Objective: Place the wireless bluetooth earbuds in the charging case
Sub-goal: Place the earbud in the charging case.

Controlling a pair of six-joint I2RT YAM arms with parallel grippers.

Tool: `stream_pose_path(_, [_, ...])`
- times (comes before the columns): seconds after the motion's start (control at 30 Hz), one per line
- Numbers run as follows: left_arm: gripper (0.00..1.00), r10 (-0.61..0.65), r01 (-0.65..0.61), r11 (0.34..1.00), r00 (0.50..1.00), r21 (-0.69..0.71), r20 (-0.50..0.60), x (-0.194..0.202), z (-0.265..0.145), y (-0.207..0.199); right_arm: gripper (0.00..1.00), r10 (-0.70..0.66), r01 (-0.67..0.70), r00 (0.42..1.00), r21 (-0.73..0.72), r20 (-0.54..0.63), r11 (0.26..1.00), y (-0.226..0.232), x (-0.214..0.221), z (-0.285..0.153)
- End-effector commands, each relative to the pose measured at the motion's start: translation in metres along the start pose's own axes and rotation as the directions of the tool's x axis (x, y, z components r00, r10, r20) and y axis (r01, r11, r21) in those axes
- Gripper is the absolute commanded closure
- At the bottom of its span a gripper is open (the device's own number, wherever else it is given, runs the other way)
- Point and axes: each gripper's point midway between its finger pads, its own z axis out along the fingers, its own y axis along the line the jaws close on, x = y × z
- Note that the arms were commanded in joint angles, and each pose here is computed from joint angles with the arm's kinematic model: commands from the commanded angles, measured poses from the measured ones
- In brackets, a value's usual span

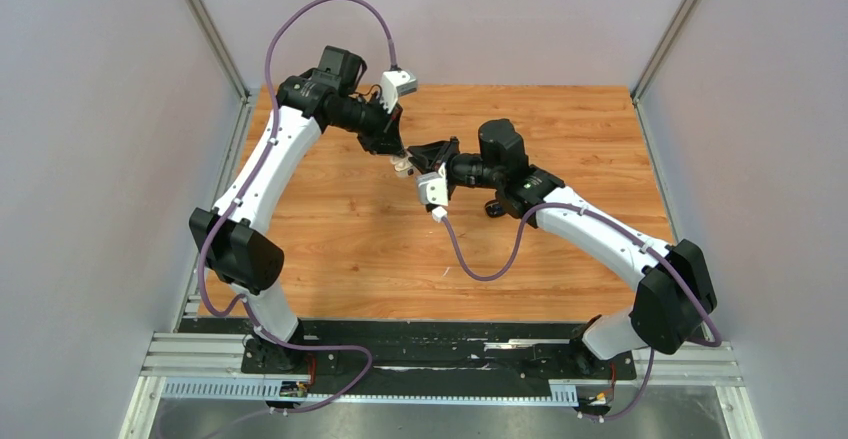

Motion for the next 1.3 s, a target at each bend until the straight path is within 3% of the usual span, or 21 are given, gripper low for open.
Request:
stream_pose_path(0.0, [1.00,-0.024,0.021,0.999,0.996,0.038,0.088,-0.025,-0.004,-0.010,0.86,0.007,-0.006,1.000,-0.053,0.011,0.999,0.019,0.000,-0.004])
stream_pose_path(0.4, [1.00,0.001,-0.002,1.000,0.998,0.012,0.066,-0.020,-0.002,-0.004,0.73,0.043,-0.042,0.999,-0.050,0.021,0.998,0.018,-0.004,-0.004])
stream_pose_path(0.5, [1.00,0.009,-0.009,1.000,0.998,0.002,0.063,-0.019,-0.003,-0.002,0.62,0.059,-0.059,0.998,-0.043,0.016,0.997,0.015,-0.004,-0.004])
stream_pose_path(0.73, [1.00,0.036,-0.035,0.999,0.997,-0.011,0.068,-0.019,-0.001,0.002,0.53,0.194,-0.193,0.981,-0.026,0.026,0.981,0.000,-0.011,-0.006])
stream_pose_path(0.9, [1.00,0.048,-0.048,0.999,0.996,0.005,0.081,-0.019,0.002,0.001,0.45,0.363,-0.361,0.932,-0.055,0.021,0.931,0.001,-0.013,-0.006])
stream_pose_path(1.07, [1.00,0.077,-0.076,0.997,0.994,-0.011,0.078,-0.017,0.002,0.004,0.44,0.572,-0.572,0.821,-0.007,0.000,0.821,-0.014,-0.013,-0.015])
stream_pose_path(1.17, [1.00,0.131,-0.129,0.991,0.988,-0.031,0.077,-0.016,0.000,0.007,0.38,0.725,-0.724,0.689,0.051,-0.002,0.688,-0.026,-0.007,-0.026])
stream_pose_path(1.27, [1.00,0.173,-0.172,0.985,0.981,-0.015,0.091,-0.016,-0.002,0.002,0.37,0.859,-0.857,0.513,0.064,-0.001,0.512,-0.026,0.005,-0.032])
